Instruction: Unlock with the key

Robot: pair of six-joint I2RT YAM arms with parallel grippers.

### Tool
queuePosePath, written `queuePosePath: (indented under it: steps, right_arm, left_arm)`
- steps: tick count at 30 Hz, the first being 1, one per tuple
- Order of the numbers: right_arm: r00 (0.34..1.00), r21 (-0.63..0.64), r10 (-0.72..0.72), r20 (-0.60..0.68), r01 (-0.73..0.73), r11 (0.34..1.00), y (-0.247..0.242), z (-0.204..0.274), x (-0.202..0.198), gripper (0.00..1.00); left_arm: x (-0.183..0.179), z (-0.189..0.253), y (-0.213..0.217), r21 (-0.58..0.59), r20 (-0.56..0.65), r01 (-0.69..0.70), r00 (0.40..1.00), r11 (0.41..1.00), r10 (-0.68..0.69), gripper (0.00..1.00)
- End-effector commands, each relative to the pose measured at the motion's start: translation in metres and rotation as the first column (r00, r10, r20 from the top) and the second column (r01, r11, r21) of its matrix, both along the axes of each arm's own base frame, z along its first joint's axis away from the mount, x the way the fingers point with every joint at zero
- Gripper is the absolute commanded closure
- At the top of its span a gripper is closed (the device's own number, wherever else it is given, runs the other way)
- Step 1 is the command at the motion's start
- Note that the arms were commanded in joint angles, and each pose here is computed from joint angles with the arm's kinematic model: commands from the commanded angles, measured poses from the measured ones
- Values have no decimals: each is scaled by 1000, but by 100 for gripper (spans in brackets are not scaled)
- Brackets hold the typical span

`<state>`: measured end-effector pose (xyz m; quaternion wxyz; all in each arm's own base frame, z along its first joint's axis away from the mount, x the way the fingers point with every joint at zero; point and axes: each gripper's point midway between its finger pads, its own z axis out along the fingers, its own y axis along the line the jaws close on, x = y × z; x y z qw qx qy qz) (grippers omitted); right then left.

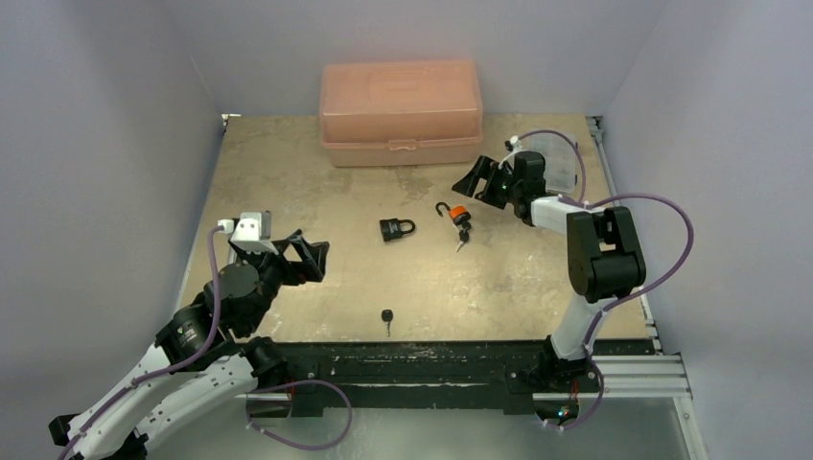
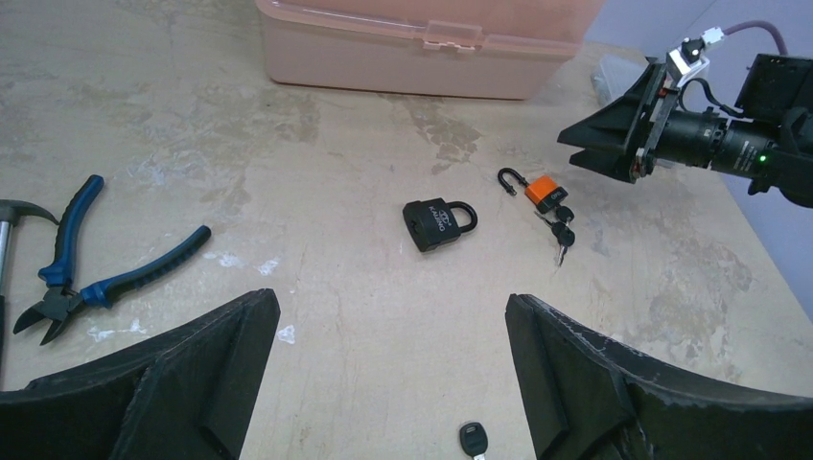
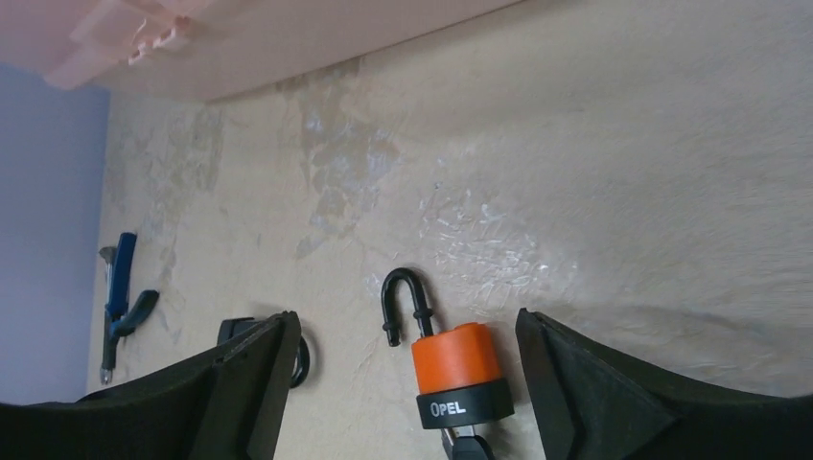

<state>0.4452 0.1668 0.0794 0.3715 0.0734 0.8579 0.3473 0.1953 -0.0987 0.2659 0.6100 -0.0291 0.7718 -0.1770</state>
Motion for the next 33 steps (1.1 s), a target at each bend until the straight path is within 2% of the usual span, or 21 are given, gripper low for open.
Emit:
queuePosePath:
  steps: [1, 11, 16, 19, 27, 33]
  right_arm:
    - [996, -47, -54, 68, 57, 997, -17, 33, 15, 9]
    - [993, -143, -81, 91, 93, 985, -24, 47, -16, 8]
    - [989, -205, -59, 132, 86, 975, -15, 67, -33, 1]
    - [988, -255, -70, 136, 103, 961, -11, 74, -45, 1]
    - [973, -322, -229, -4, 216, 922, 19, 73, -90, 1]
    - [936, -197, -331, -122, 304, 932, 63, 78, -110, 1]
  left_arm:
    - [1, 15, -1, -18, 35, 8, 999, 1000, -8, 4]
    - [0, 17, -2, -25, 44, 20, 999, 999, -19, 4]
    - [-5, 27, 7, -98, 55, -11, 998, 995, 16, 1]
    - [-9, 33, 15, -132, 64, -29, 997, 991, 37, 1]
    - [-14, 24, 25, -41, -8, -53, 999, 998, 53, 2]
    - [-12, 17, 24, -33, -2, -56, 998, 998, 56, 2]
